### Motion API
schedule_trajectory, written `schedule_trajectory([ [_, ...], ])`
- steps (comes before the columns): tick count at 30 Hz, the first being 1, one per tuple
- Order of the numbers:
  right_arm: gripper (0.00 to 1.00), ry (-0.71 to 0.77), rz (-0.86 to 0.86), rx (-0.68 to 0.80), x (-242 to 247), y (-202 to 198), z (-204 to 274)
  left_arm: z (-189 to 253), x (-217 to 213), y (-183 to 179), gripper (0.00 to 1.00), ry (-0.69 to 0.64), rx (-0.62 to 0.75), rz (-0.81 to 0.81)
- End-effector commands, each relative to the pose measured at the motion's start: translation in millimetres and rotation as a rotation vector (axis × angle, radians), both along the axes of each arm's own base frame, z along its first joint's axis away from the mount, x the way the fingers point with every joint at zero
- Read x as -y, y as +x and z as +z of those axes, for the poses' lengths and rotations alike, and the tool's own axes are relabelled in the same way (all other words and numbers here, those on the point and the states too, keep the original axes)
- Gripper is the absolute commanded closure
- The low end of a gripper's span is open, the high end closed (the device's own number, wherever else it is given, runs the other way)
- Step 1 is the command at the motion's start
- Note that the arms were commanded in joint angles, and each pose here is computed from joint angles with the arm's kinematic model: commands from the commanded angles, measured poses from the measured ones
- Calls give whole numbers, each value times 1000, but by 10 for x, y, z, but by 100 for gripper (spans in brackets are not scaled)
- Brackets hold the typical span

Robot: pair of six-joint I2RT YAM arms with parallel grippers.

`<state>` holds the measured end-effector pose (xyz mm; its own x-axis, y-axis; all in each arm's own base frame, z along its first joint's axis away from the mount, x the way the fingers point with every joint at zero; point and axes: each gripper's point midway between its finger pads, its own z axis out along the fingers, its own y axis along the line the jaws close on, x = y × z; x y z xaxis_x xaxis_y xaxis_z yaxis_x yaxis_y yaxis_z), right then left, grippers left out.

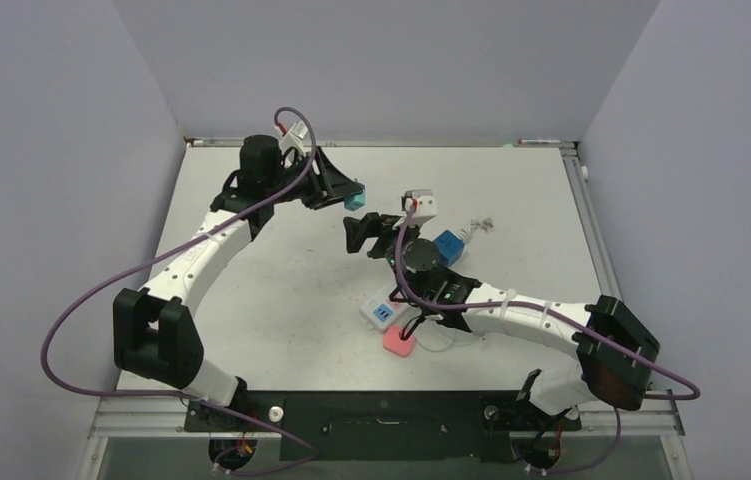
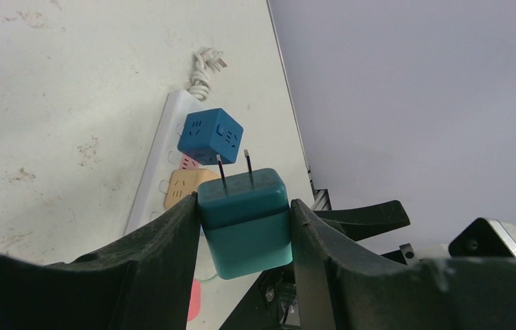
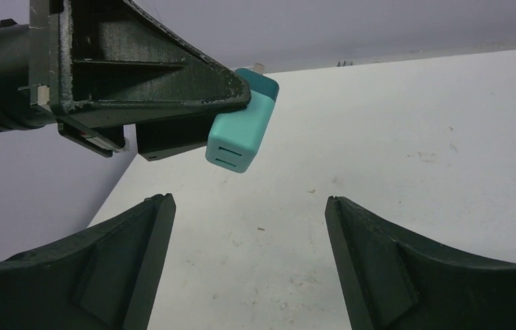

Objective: Insert the plug
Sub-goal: Pick up the plug from the center of the board.

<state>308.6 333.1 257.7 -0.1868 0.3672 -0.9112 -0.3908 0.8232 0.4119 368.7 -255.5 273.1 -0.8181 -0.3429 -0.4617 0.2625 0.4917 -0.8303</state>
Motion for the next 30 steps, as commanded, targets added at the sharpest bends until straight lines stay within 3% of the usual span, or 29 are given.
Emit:
schedule_trajectory([
  [1, 17, 163, -41, 81, -86, 128, 444, 227, -27, 15, 80, -50, 51, 36],
  [11, 32, 250, -55, 98, -172, 443, 403, 270, -5, 8, 82, -79, 28, 35],
  [17, 49, 284, -62, 100, -206, 576, 384, 280, 13, -21, 82, -101, 7, 28],
  [24, 53, 312, -66, 108, -216, 664, 406, 257, 31, -51, 82, -113, -18, 23],
  [30, 91, 307, -48, 73, -224, 674, 388, 294, 30, -54, 81, -122, -15, 19],
])
